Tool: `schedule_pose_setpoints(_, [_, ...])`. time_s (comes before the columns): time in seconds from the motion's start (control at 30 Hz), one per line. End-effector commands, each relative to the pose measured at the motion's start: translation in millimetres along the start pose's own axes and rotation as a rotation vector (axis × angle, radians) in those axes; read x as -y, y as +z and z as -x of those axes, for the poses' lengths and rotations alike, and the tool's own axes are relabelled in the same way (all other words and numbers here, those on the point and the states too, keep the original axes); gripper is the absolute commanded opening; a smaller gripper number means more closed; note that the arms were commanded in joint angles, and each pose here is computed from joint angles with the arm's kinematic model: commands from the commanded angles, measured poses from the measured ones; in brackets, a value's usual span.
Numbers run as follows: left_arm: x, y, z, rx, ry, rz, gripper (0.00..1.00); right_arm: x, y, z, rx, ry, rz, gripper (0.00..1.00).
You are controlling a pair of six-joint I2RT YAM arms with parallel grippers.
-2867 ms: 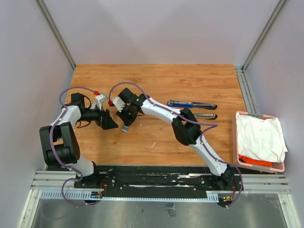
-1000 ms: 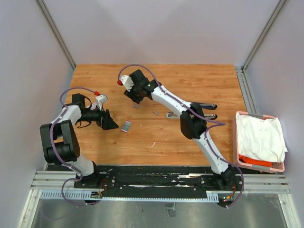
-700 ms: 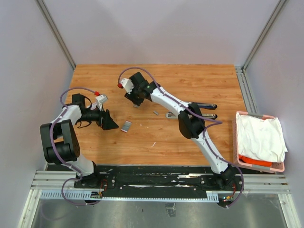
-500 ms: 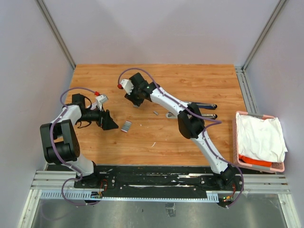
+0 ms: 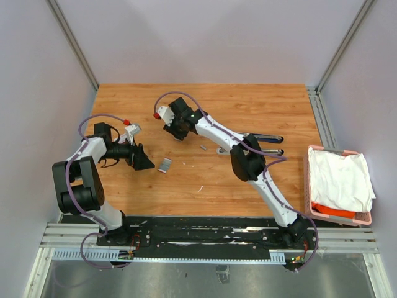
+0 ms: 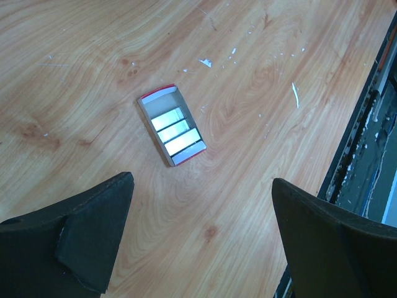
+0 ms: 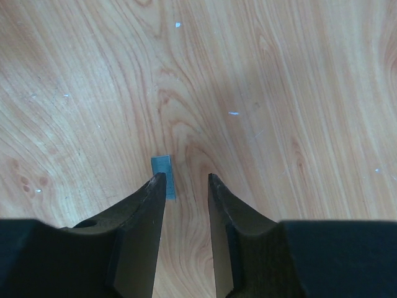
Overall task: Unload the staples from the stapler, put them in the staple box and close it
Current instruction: Pick up the staple from the center of the board.
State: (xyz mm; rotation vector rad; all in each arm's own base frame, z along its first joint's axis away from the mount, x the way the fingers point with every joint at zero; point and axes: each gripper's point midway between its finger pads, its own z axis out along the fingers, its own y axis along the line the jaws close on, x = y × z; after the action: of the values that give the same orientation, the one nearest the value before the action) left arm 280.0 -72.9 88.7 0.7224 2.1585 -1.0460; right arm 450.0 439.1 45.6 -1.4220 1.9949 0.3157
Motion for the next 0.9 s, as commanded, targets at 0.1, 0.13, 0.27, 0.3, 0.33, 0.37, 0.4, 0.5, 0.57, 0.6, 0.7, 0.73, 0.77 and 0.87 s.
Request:
schedule_pose_setpoints(0.1, [1.2, 0.4, -3.1, 0.005, -0.006, -0.018, 0.98, 15.7, 6.4, -4.8, -0.002, -0.002, -0.032, 0.33])
schedule_pose_setpoints(0.13, [1.2, 0.3, -2.8, 0.006, -0.004, -0.017, 0.98, 15.2, 6.7, -5.0, -0.003, -0.002, -0.032, 0.33])
schedule_pose_setpoints(0.27, [0.9, 0.4, -3.3, 0.005, -0.007, -0.018, 0.98, 13.4, 9.2, -8.7, -0.012, -0.001, -0.025, 0.30])
schedule_pose_setpoints(0.3, [0.7, 0.7, -3.7, 0.004, -0.006, -0.018, 0.98, 13.1, 9.8, -9.6, -0.014, 0.000, -0.023, 0.29])
schedule_pose_setpoints(0.33, [0.8, 0.8, -3.7, 0.004, -0.007, -0.019, 0.98, 12.7, 10.1, -10.2, -0.015, -0.001, -0.021, 0.28])
schedule_pose_setpoints(0.37, [0.7, 0.7, -3.7, 0.004, -0.007, -0.018, 0.98, 11.7, 10.6, -10.8, -0.017, 0.001, -0.018, 0.27])
schedule_pose_setpoints(0.4, [0.7, 1.0, -4.0, 0.004, -0.010, -0.020, 0.98, 11.5, 10.6, -11.4, -0.018, 0.002, -0.015, 0.26])
schedule_pose_setpoints(0.5, [0.4, 1.0, -3.8, 0.004, -0.009, -0.020, 0.98, 8.4, 11.7, -13.4, -0.022, 0.006, -0.003, 0.24])
schedule_pose_setpoints(0.57, [0.2, 0.9, -4.2, 0.003, -0.011, -0.019, 0.98, 6.6, 11.9, -14.4, -0.024, 0.010, 0.006, 0.23])
schedule_pose_setpoints(0.6, [0.2, 0.9, -4.0, 0.003, -0.011, -0.019, 0.98, 5.2, 12.5, -16.0, -0.027, 0.013, 0.012, 0.22])
schedule_pose_setpoints(0.7, [0.2, 1.1, -4.3, 0.003, -0.009, -0.020, 0.98, 2.9, 13.0, -17.6, -0.031, 0.018, 0.023, 0.19])
schedule_pose_setpoints(0.73, [0.2, 1.2, -4.2, 0.003, -0.010, -0.020, 0.98, 2.2, 13.6, -18.7, -0.034, 0.018, 0.026, 0.17])
schedule_pose_setpoints(0.77, [0.0, 1.3, -4.3, 0.003, -0.009, -0.020, 0.98, 1.4, 13.7, -19.6, -0.037, 0.019, 0.029, 0.15])
schedule_pose_setpoints(0.87, [0.0, 1.5, -5.2, 0.000, -0.014, -0.022, 0.98, -0.9, 14.3, -21.9, -0.043, 0.018, 0.037, 0.06])
